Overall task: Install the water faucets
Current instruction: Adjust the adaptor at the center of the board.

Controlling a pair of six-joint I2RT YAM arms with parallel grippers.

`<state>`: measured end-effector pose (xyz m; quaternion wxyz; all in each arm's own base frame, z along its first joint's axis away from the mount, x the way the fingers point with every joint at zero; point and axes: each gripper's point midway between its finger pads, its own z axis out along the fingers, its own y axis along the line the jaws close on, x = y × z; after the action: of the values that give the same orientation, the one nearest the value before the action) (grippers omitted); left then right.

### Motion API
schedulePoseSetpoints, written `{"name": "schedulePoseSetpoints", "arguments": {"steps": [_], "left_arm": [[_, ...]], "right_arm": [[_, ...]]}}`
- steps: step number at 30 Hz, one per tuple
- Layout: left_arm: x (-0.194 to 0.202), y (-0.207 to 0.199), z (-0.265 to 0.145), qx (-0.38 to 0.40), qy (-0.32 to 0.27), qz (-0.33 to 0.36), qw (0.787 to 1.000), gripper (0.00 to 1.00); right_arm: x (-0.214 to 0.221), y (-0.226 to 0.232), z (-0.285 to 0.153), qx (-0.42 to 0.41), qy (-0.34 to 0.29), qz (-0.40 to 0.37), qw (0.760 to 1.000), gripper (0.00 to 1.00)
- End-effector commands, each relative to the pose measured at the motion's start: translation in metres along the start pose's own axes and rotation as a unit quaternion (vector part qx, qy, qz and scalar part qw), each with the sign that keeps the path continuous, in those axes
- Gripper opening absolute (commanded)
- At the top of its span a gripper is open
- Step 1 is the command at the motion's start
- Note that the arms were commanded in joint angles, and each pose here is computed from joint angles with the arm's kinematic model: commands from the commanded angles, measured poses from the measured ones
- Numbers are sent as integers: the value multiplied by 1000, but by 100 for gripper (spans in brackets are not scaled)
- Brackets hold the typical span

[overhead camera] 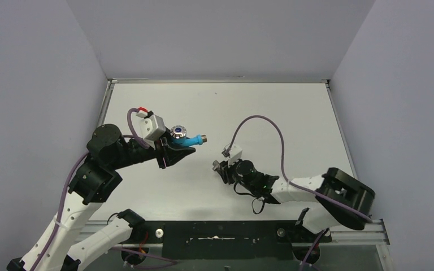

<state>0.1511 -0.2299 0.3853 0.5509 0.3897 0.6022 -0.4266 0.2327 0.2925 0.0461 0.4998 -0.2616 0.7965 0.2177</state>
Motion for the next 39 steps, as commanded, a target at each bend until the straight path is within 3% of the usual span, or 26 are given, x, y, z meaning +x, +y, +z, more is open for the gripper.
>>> {"name": "schedulePoseSetpoints", "arguments": {"steps": [1, 7, 18, 27, 39], "left_arm": [[-17, 10, -5, -37, -29, 22, 999, 0], [-18, 17, -6, -58, -35, 24, 997, 0], [-24, 21, -8, -75, -33, 22, 996, 0], [-28, 21, -9, -79, -38, 22, 996, 0], [-29, 21, -11, -82, -35, 22, 996, 0]], "right_arm": [[-51, -6, -28, 12, 45, 20, 999, 0], [-89, -22, -79, 7, 149, 57, 987, 0], [-98, -17, -132, 24, 328, 81, 941, 0], [-71, -20, -131, 35, 423, 62, 903, 0], [-35, -31, -104, 51, 478, 25, 876, 0]]}}
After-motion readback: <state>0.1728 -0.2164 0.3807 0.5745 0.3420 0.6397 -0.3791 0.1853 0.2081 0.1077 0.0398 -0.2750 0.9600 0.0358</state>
